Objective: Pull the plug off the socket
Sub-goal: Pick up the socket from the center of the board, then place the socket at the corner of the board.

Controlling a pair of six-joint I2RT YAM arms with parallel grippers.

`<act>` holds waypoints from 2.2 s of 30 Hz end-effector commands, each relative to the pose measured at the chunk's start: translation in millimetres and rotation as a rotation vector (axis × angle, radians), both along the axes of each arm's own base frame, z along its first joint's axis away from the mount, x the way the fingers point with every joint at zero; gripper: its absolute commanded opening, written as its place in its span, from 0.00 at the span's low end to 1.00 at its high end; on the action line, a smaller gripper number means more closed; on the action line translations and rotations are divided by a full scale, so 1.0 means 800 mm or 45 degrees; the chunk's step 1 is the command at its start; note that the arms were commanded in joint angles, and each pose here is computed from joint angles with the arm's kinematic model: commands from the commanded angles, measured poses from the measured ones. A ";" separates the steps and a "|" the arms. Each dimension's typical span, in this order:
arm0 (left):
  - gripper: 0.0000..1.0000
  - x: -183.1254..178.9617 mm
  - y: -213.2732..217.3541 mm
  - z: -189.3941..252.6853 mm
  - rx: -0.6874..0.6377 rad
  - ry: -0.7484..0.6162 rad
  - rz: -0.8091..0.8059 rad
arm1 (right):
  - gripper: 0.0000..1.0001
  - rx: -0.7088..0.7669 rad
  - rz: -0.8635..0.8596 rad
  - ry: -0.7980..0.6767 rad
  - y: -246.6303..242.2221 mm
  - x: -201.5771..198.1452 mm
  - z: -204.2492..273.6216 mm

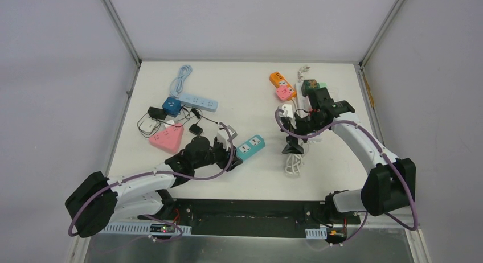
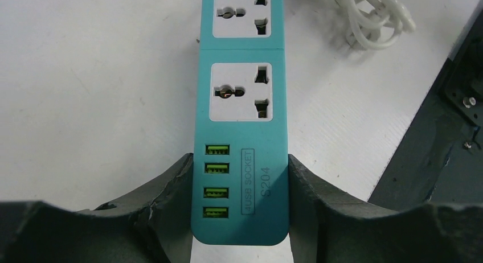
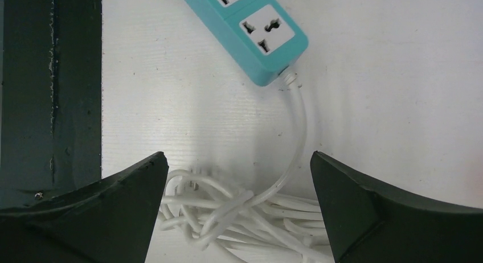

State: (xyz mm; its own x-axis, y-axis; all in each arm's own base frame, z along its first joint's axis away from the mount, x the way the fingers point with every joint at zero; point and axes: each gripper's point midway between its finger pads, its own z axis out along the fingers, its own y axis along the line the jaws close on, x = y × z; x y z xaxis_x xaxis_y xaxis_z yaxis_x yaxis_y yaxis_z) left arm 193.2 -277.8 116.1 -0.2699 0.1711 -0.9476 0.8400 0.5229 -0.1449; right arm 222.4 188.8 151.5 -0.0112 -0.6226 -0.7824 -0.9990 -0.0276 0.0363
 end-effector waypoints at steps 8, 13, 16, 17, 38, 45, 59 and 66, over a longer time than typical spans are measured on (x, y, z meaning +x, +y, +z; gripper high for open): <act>0.00 0.074 0.041 0.087 -0.231 0.122 0.340 | 1.00 0.109 0.038 -0.064 0.004 -0.002 0.033; 0.00 0.105 0.059 0.121 -0.273 0.111 0.425 | 1.00 0.114 0.035 -0.064 0.002 -0.002 0.034; 0.00 0.127 0.069 0.140 -0.293 0.116 0.479 | 1.00 0.116 0.037 -0.061 0.002 -0.003 0.033; 0.00 0.134 0.072 0.146 -0.304 0.120 0.490 | 1.00 0.118 0.039 -0.061 0.002 -0.003 0.033; 0.00 0.318 0.135 0.211 -0.518 0.265 0.875 | 1.00 0.122 0.054 -0.042 0.001 -0.006 0.029; 0.00 0.397 0.184 0.218 -0.437 0.176 1.181 | 1.00 0.126 0.059 -0.044 0.002 -0.007 0.030; 0.00 0.453 0.217 0.053 -0.234 0.459 1.272 | 1.00 0.113 0.066 -0.036 0.000 -0.008 0.025; 0.00 0.462 0.221 -0.001 -0.192 0.565 1.288 | 1.00 0.110 0.067 -0.035 0.000 -0.007 0.024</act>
